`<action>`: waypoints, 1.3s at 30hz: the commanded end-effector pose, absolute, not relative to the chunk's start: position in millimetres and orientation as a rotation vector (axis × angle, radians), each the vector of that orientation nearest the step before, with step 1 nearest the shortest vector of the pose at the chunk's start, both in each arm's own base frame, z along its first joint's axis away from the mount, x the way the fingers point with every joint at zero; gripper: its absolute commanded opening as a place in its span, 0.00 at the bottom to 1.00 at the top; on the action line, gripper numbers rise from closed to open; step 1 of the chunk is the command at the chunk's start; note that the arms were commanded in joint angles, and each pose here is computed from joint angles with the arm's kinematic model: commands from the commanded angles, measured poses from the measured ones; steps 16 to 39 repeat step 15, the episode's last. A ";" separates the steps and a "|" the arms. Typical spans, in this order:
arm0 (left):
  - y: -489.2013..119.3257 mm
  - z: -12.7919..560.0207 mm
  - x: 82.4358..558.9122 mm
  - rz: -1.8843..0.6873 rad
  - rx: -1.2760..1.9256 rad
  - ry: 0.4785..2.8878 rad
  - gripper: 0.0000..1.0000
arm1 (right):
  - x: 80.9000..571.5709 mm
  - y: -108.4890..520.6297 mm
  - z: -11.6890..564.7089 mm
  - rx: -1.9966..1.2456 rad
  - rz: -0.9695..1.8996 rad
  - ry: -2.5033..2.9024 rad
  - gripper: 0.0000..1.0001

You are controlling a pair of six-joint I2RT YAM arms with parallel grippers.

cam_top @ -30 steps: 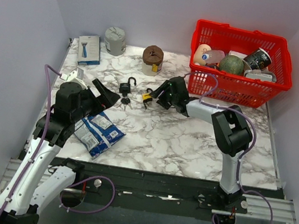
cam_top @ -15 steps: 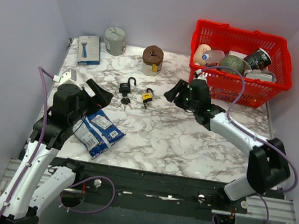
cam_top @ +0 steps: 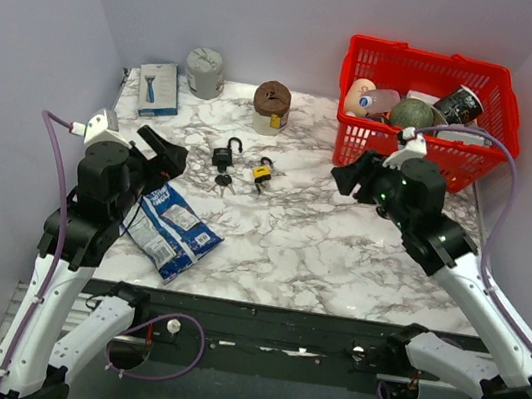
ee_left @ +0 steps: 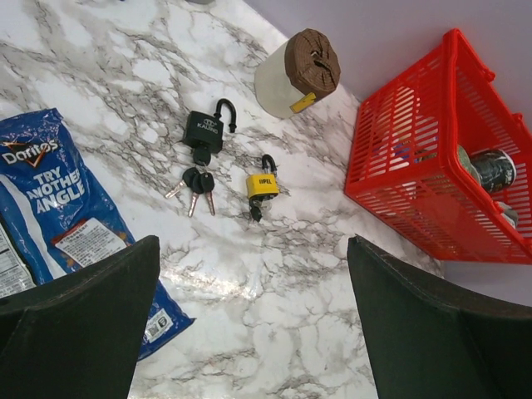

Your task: Unlock with the key

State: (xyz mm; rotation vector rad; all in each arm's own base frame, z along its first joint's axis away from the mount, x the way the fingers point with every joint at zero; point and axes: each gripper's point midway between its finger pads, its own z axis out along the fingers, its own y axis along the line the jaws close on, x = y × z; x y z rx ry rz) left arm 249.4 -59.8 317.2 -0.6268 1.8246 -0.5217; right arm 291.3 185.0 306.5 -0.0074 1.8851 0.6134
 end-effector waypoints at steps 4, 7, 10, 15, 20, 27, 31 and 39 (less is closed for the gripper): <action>-63.1 325.0 254.8 -0.520 -0.559 1.817 0.99 | 276.3 155.3 302.3 0.114 0.550 1.880 0.69; -66.4 325.1 256.7 -0.537 -0.557 1.822 0.99 | 271.6 156.4 297.3 0.137 0.588 1.878 0.69; -67.6 325.0 257.3 -0.546 -0.558 1.818 0.99 | 269.3 154.6 296.0 0.151 0.594 1.873 0.69; -67.8 325.9 255.4 -0.547 -0.550 1.819 0.99 | 266.6 150.4 300.4 0.153 0.591 1.853 0.69; -67.8 325.9 255.4 -0.547 -0.550 1.819 0.99 | 266.6 150.4 300.4 0.153 0.591 1.853 0.69; -67.8 325.9 255.4 -0.547 -0.550 1.819 0.99 | 266.6 150.4 300.4 0.153 0.591 1.853 0.69; -67.8 325.9 255.4 -0.547 -0.550 1.819 0.99 | 266.6 150.4 300.4 0.153 0.591 1.853 0.69; -67.8 325.9 255.4 -0.547 -0.550 1.819 0.99 | 266.6 150.4 300.4 0.153 0.591 1.853 0.69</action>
